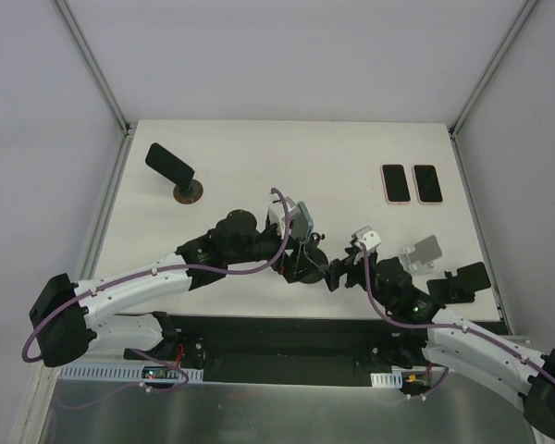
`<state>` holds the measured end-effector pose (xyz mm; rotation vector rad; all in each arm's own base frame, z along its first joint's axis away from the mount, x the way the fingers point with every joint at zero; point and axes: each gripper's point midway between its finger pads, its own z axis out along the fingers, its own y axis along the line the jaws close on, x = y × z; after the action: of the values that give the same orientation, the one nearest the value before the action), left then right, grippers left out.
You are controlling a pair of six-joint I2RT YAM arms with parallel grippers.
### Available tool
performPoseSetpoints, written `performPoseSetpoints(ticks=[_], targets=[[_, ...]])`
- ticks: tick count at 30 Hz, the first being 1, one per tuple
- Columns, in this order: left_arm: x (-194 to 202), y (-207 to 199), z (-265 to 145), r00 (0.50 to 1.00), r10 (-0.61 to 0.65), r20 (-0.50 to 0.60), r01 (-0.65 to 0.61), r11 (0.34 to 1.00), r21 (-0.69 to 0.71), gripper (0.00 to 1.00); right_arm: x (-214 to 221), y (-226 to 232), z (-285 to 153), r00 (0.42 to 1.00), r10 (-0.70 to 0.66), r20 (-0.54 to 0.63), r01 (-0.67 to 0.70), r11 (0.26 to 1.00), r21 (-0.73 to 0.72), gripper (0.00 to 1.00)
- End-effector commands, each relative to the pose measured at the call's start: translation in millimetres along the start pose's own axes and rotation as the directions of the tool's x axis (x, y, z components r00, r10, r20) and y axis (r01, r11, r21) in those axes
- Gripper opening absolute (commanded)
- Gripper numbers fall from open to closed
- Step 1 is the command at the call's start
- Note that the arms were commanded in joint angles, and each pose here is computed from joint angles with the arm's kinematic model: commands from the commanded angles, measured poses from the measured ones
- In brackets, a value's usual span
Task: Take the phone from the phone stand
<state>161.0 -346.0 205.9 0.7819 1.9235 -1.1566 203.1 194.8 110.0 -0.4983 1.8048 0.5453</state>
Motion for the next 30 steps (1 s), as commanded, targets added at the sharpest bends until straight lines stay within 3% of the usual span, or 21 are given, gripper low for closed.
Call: performPoseSetpoints(ticks=[1, 9, 13, 20, 30], targets=[[-20, -32, 5, 0.998, 0.002, 0.068, -0.009, 0.995, 0.100, 0.99, -34, 13, -5, 0.997, 0.029, 0.066, -0.025, 0.998, -0.058, 0.96], [-15, -63, 12, 0.998, 0.013, 0.057, -0.024, 0.982, 0.185, 0.99, -45, 2, -25, 0.994, 0.024, 0.103, -0.023, 1.000, -0.015, 0.96], [-28, -56, -2, 0.992, 0.031, 0.125, -0.047, 0.991, 0.126, 0.99, -60, 6, -36, 0.994, -0.015, 0.110, 0.019, 0.999, -0.037, 0.96], [-57, 1, -57, 0.966, 0.086, 0.244, -0.049, 0.987, -0.155, 0.98, -92, 17, -50, 0.996, -0.050, 0.078, 0.057, 0.995, -0.087, 0.96], [-34, 68, -85, 0.967, 0.041, 0.252, 0.041, 0.949, -0.313, 0.97, -143, 51, -27, 0.999, 0.023, 0.025, -0.018, 0.984, -0.175, 0.96]])
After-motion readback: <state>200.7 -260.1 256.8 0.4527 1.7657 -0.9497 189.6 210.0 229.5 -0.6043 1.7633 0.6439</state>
